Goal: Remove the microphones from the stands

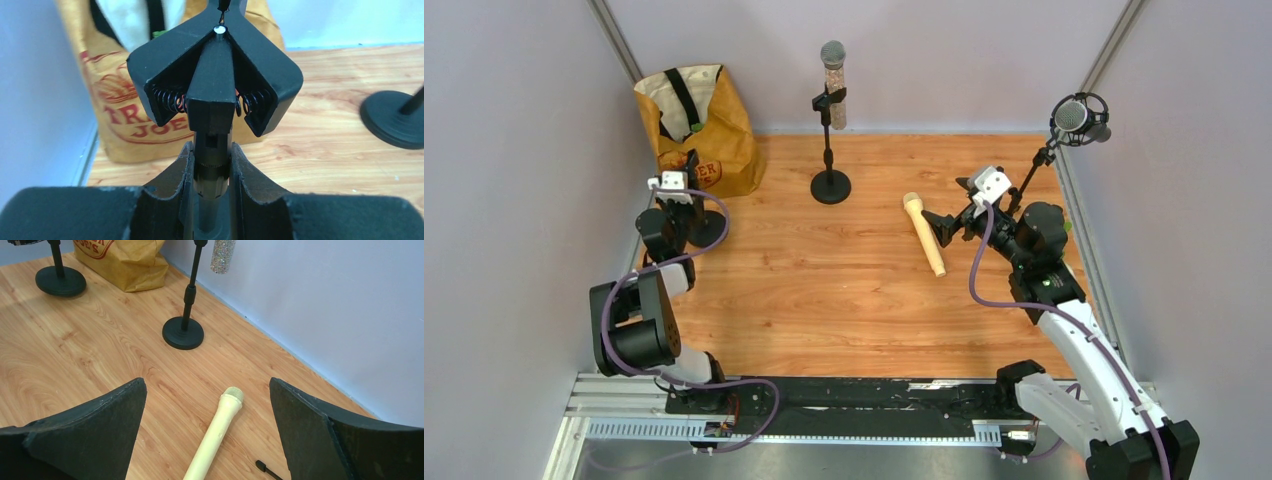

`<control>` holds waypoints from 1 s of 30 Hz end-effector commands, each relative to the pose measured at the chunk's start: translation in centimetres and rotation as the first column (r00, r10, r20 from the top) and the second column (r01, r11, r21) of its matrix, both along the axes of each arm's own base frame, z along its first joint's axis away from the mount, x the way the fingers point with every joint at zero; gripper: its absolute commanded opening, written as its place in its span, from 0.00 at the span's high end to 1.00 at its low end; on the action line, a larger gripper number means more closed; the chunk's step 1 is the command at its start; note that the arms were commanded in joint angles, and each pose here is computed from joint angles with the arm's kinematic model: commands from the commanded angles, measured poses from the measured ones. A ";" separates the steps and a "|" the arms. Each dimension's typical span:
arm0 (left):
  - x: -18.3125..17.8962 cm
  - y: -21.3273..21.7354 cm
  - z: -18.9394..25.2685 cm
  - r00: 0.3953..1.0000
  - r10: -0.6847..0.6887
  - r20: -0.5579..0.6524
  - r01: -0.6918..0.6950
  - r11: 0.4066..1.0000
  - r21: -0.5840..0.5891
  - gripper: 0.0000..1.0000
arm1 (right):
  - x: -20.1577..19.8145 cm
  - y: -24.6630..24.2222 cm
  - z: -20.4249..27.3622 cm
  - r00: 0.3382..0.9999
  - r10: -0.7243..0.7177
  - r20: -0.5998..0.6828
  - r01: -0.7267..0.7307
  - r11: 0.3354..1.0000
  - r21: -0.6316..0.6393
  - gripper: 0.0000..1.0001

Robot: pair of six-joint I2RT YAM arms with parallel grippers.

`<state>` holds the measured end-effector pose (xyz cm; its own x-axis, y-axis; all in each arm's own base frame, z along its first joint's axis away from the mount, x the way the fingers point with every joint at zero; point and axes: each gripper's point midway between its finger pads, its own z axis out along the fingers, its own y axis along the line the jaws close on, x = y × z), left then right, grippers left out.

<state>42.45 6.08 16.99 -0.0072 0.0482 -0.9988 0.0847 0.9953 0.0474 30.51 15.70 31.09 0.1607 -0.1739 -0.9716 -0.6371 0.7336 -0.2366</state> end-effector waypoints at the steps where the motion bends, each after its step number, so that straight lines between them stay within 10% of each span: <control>1: 0.1 3.5 4.9 0.975 0.115 0.193 -0.115 0.993 -0.008 1.00 | -0.5 0.3 1.1 0.999 0.027 0.042 -0.028 0.999 0.017 0.00; 16: -0.1 5.8 2.4 0.958 0.201 0.204 -0.191 0.979 -0.067 0.95 | -0.7 0.5 0.9 0.998 0.041 0.037 -0.041 0.999 0.016 0.00; 24: -0.9 6.0 1.8 0.959 0.226 0.172 -0.220 0.974 -0.055 0.39 | -0.7 0.4 0.9 0.999 0.038 0.037 -0.038 0.999 0.016 0.00; 30: -2.6 5.7 2.2 0.960 0.241 0.143 -0.239 0.971 -0.033 0.27 | -0.8 0.4 1.1 0.998 0.039 0.040 -0.040 0.999 0.019 0.00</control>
